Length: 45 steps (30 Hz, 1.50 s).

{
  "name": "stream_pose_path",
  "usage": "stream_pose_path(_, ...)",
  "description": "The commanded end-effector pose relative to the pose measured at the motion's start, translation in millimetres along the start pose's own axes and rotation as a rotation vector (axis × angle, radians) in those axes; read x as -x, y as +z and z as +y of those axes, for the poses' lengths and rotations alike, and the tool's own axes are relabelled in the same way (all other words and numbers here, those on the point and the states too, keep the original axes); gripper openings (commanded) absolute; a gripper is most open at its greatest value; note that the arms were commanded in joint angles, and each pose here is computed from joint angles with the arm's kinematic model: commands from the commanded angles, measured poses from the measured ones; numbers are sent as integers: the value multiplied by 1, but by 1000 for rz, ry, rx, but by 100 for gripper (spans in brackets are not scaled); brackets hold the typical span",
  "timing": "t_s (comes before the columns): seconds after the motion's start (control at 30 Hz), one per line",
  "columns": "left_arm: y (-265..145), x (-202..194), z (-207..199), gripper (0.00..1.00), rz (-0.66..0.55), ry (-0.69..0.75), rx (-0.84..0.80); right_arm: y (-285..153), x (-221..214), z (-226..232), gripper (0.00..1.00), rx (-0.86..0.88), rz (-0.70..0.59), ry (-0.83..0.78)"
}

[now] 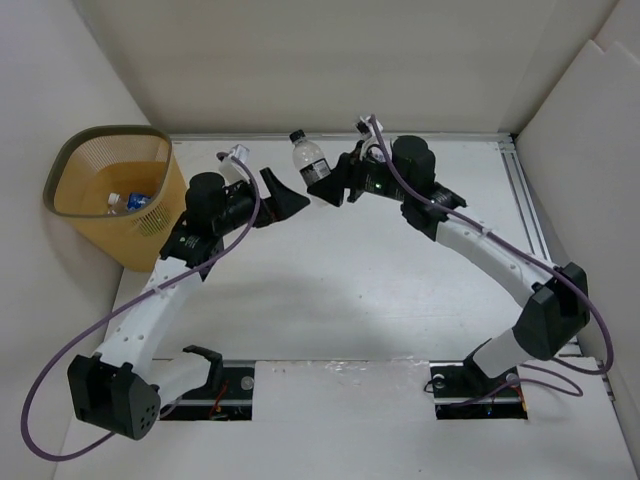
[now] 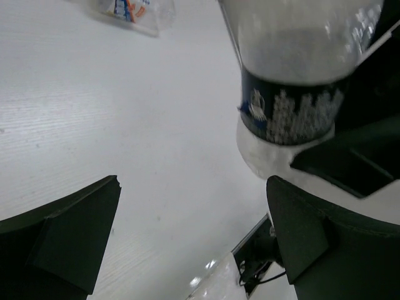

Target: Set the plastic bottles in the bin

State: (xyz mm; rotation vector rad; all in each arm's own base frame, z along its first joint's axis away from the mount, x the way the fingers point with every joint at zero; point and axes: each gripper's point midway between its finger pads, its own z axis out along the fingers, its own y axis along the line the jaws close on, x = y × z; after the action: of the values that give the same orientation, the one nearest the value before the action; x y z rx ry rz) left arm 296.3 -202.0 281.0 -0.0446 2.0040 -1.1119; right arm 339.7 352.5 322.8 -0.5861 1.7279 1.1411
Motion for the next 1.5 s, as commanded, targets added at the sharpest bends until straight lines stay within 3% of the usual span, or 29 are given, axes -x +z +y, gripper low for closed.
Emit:
stream_pose_path(0.0,-4,43,-35,100,-195,1,-112,-7,2,36,0,118,-22,-39)
stream_pose_path(0.27,-16,60,-75,100,-251,21,-283,-10,-5,86,0,201,-24,-65)
stream_pose_path(0.53,-13,52,-79,100,-206,6,-326,-14,1,120,0,293,-65,-85)
stream_pose_path(0.6,-12,50,-79,82,-202,11,-336,-13,1,124,0,297,-72,-79)
stream_pose_path(0.67,-13,49,-81,51,-193,4,-342,-11,4,119,0,269,-86,-76)
stream_pose_path(0.7,-15,52,-85,29,-200,10,-350,-13,9,118,0,253,-103,-77)
stream_pose_path(0.8,-20,55,-95,10,-188,12,-372,-12,13,107,2,208,-115,-70)
stream_pose_path(0.9,-24,82,-96,0,-242,33,-253,-9,12,80,95,113,-112,-48)
stream_pose_path(0.93,-24,93,-91,0,-269,41,-182,-12,10,66,100,64,-112,-53)
stream_pose_path(0.97,-26,106,-69,0,-303,42,-45,-12,5,54,100,17,-98,-49)
stream_pose_path(1.0,-34,132,-79,0,-353,61,-30,-15,7,35,100,-51,-103,-53)
stream_pose_path(1.07,-53,172,-59,0,-453,48,77,-23,-9,20,100,-90,-66,-43)
stream_pose_path(1.23,-133,277,-7,0,-768,8,430,-41,-30,-12,100,-161,-22,-27)
stream_pose_path(1.47,-242,325,61,0,-1091,-109,752,-57,-48,-29,100,-198,24,-40)
